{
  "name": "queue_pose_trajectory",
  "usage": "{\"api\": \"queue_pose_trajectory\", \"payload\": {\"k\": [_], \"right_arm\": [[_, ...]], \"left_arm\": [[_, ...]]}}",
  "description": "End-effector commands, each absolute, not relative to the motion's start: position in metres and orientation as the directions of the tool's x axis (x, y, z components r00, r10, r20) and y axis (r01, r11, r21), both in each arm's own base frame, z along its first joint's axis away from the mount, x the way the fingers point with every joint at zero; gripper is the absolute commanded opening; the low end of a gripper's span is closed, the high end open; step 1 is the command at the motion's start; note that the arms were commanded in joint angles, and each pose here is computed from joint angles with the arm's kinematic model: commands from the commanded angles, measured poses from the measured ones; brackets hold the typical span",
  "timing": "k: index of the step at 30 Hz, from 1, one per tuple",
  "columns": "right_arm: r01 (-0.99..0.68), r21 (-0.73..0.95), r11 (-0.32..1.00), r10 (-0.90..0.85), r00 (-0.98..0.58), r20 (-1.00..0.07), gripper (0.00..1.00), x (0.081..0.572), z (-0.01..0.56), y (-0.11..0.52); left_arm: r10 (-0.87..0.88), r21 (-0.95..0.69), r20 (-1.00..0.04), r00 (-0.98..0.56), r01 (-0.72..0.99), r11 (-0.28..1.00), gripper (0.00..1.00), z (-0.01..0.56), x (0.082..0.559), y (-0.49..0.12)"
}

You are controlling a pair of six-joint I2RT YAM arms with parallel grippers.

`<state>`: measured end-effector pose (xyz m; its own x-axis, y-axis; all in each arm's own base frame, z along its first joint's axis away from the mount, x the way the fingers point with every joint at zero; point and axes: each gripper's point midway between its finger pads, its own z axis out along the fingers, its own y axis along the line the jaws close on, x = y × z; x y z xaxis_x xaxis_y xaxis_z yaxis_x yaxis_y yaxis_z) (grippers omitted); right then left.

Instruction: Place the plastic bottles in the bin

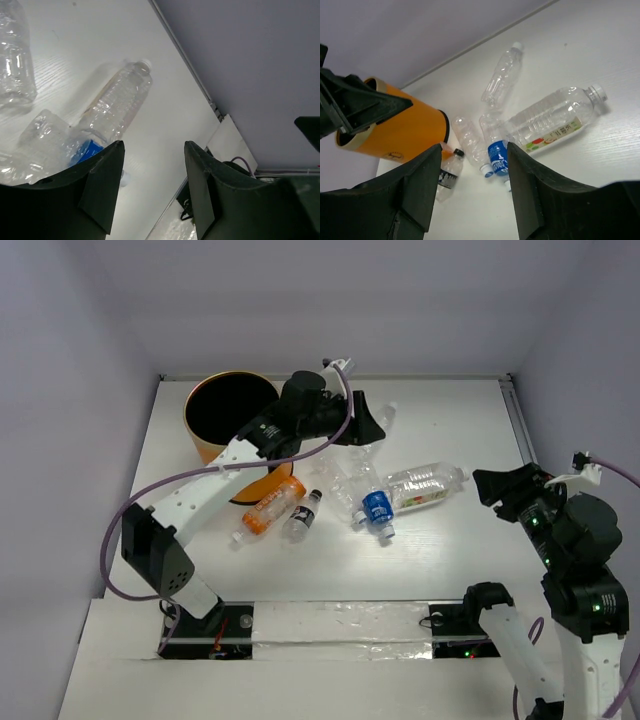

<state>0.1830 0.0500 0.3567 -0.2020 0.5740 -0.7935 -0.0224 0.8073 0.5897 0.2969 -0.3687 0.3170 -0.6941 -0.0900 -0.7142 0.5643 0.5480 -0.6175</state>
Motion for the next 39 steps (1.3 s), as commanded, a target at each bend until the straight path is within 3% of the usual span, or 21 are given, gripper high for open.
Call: {"api": "queue_pose_trajectory", "payload": {"k": [1,3,4,9,12,16,19,21,22,23,24,26,27,30,39], "right_arm": [[-0.055,0.57,0.82,0.546,-0.223,-0.808,0.6,0.176,0.354,0.055],[-0.043,0.549,0.834,0.532,-0.2,-0.823,0.5,0.174,0.357,0.049],[-0.054,0.542,0.839,0.523,-0.2,-0.829,0.36,0.173,0.36,0.05],[-0.059,0.548,0.834,0.527,-0.206,-0.825,0.17,0.18,0.362,0.053],[-0.001,0.514,0.858,0.505,-0.18,-0.844,0.01,0.184,0.363,0.04],[-0.027,0.524,0.851,0.508,-0.21,-0.835,0.0,0.19,0.363,0.049],[-0.046,0.54,0.84,0.514,-0.249,-0.821,0.09,0.194,0.358,0.057],[-0.04,0.541,0.84,0.517,-0.245,-0.82,0.32,0.194,0.358,0.056],[-0.04,0.54,0.841,0.516,-0.246,-0.821,0.43,0.194,0.358,0.056],[-0.041,0.539,0.841,0.515,-0.244,-0.822,0.61,0.193,0.359,0.056],[-0.045,0.537,0.842,0.511,-0.25,-0.822,0.68,0.193,0.359,0.056],[-0.046,0.532,0.845,0.503,-0.269,-0.822,0.8,0.194,0.354,0.058],[-0.047,0.531,0.846,0.5,-0.277,-0.82,0.82,0.194,0.352,0.059],[-0.059,0.53,0.846,0.488,-0.315,-0.814,0.87,0.196,0.341,0.065],[-0.085,0.53,0.844,0.466,-0.373,-0.802,0.91,0.204,0.33,0.075]], "left_arm": [[-0.162,-0.665,-0.725,-0.669,0.619,0.418,0.48,0.354,0.296,-0.39],[-0.163,-0.661,-0.734,-0.659,0.64,0.39,0.43,0.364,0.298,-0.396],[-0.16,-0.665,-0.73,-0.664,0.636,0.391,0.42,0.359,0.303,-0.401],[-0.141,-0.594,-0.782,-0.607,0.657,0.464,0.0,0.366,0.329,-0.417],[-0.076,-0.527,-0.799,-0.597,0.634,0.566,0.0,0.337,0.359,-0.429],[-0.05,-0.418,-0.845,-0.533,0.598,0.684,0.0,0.318,0.394,-0.431],[-0.022,-0.367,-0.85,-0.526,0.562,0.741,0.0,0.283,0.421,-0.438],[0.005,-0.337,-0.849,-0.528,0.549,0.765,0.03,0.256,0.434,-0.444],[0.024,-0.327,-0.84,-0.542,0.542,0.774,0.09,0.235,0.441,-0.449],[0.038,-0.306,-0.841,-0.539,0.533,0.789,0.17,0.225,0.446,-0.449],[0.035,-0.295,-0.849,-0.527,0.528,0.797,0.34,0.227,0.452,-0.45],[0.073,-0.243,-0.838,-0.541,0.49,0.837,0.53,0.197,0.464,-0.446],[0.072,-0.233,-0.845,-0.531,0.486,0.842,0.64,0.199,0.465,-0.45],[0.097,-0.16,-0.84,-0.535,0.414,0.896,0.74,0.173,0.478,-0.437],[0.173,-0.062,-0.817,-0.55,0.382,0.922,0.86,0.118,0.49,-0.43]]}}
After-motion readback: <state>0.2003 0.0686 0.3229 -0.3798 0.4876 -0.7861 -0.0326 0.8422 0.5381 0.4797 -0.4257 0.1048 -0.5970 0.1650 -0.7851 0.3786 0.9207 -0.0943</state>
